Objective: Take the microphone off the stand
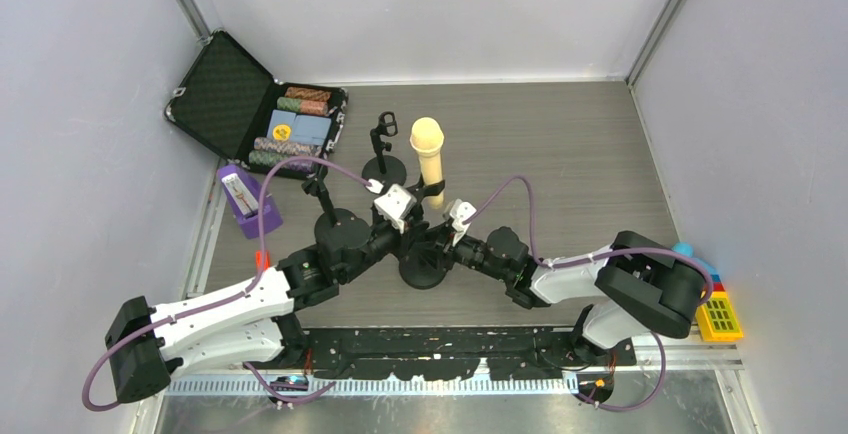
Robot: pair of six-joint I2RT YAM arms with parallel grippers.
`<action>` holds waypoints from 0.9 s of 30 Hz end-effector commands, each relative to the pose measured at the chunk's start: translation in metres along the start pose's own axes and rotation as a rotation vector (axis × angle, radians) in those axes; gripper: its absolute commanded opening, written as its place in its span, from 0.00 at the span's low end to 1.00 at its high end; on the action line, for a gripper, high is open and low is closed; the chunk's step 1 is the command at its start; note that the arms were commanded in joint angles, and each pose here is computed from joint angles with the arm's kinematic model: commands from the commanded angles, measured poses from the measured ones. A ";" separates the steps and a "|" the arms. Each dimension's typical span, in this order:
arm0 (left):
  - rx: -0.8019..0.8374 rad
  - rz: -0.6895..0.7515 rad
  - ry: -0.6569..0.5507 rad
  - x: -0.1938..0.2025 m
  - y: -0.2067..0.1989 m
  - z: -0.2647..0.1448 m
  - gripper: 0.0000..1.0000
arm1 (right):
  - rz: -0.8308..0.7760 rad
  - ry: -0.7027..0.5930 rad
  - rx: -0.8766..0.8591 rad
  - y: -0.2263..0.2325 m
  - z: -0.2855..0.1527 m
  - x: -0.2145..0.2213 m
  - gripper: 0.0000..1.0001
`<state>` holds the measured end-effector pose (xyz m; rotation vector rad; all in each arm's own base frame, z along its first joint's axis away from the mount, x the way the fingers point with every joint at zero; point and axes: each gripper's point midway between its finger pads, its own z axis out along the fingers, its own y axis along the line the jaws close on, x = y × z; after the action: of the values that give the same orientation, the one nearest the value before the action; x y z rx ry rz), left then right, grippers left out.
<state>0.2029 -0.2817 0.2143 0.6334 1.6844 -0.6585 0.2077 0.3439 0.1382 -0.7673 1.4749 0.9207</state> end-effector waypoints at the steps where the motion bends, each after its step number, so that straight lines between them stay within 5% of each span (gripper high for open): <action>1: 0.022 -0.029 0.020 0.000 -0.007 -0.001 0.00 | 0.004 -0.094 0.039 -0.007 0.005 -0.021 0.35; 7: 0.006 -0.051 0.005 -0.004 -0.004 -0.002 0.00 | 0.008 -0.087 0.126 -0.022 0.005 -0.013 0.02; 17: -0.051 -0.091 -0.002 0.000 0.003 -0.004 0.00 | -0.132 -0.185 0.583 -0.015 0.009 -0.024 0.00; 20: -0.045 -0.080 -0.002 0.000 0.002 -0.005 0.00 | -0.085 -0.191 0.566 -0.006 0.014 -0.019 0.02; 22: -0.044 -0.068 0.003 0.001 0.003 -0.005 0.00 | -0.041 -0.207 0.573 -0.007 0.011 -0.021 0.11; 24: -0.052 -0.055 0.007 0.003 0.005 -0.006 0.00 | -0.022 -0.205 0.512 0.000 0.006 -0.020 0.46; 27: -0.079 -0.040 0.006 0.007 0.011 -0.008 0.00 | 0.057 -0.237 0.438 0.009 -0.007 -0.035 0.69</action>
<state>0.2099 -0.2678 0.2155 0.5347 1.7128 -0.6037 0.2093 0.3541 0.1393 -0.3921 1.4583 0.5303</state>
